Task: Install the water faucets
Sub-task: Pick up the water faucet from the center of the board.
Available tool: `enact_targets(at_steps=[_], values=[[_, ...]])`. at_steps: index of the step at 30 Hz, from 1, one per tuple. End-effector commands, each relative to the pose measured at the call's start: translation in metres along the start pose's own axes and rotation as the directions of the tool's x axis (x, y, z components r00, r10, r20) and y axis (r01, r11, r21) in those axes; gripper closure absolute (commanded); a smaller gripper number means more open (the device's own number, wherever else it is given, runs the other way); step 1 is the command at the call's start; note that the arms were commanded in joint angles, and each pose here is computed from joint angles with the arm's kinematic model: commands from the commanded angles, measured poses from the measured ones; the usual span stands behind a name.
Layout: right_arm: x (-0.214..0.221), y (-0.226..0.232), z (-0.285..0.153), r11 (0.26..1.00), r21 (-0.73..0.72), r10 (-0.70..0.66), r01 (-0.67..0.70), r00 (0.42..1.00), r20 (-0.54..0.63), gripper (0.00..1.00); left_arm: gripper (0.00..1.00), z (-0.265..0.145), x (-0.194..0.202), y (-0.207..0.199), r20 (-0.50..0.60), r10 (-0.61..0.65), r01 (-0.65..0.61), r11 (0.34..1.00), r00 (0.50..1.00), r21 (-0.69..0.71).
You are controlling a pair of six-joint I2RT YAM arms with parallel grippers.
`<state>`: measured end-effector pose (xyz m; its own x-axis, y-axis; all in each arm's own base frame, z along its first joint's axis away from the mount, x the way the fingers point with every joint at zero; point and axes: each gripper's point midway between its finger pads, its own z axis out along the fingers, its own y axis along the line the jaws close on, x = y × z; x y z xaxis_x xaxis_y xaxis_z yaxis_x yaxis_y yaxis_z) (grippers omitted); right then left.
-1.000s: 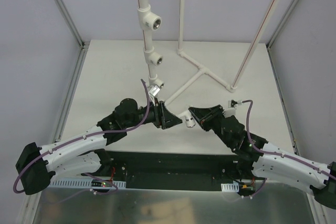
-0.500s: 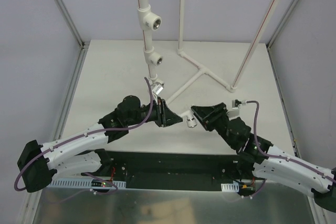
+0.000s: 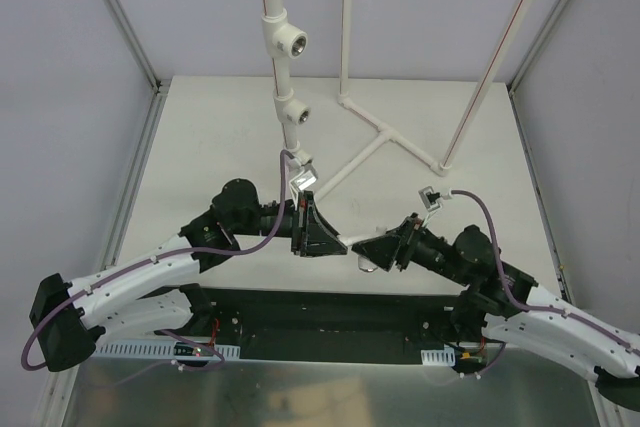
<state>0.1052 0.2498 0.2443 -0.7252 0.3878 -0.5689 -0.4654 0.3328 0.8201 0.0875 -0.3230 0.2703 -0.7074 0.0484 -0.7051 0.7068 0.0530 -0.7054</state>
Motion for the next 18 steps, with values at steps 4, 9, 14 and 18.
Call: enact_targets(at_steps=[4,9,14,18], values=[[0.015,0.061,-0.015,0.955,-0.275,-0.158,0.113,0.977,-0.144,0.31,1.0,-0.007,-0.016,-0.059,-0.013,0.129,-0.123,0.964,0.991,0.237],[0.015,0.073,-0.019,0.939,-0.317,-0.192,0.132,0.968,-0.164,0.37,1.0,-0.003,-0.009,-0.062,-0.08,0.109,-0.082,0.955,0.991,0.285],[0.014,0.08,-0.017,0.935,-0.33,-0.195,0.128,0.965,-0.177,0.44,1.0,-0.002,-0.008,-0.064,-0.098,0.114,-0.079,0.949,0.989,0.306],[0.014,0.082,-0.014,0.936,-0.331,-0.186,0.116,0.965,-0.186,0.53,1.0,-0.002,-0.008,-0.063,-0.092,0.121,-0.089,0.949,0.988,0.303]])
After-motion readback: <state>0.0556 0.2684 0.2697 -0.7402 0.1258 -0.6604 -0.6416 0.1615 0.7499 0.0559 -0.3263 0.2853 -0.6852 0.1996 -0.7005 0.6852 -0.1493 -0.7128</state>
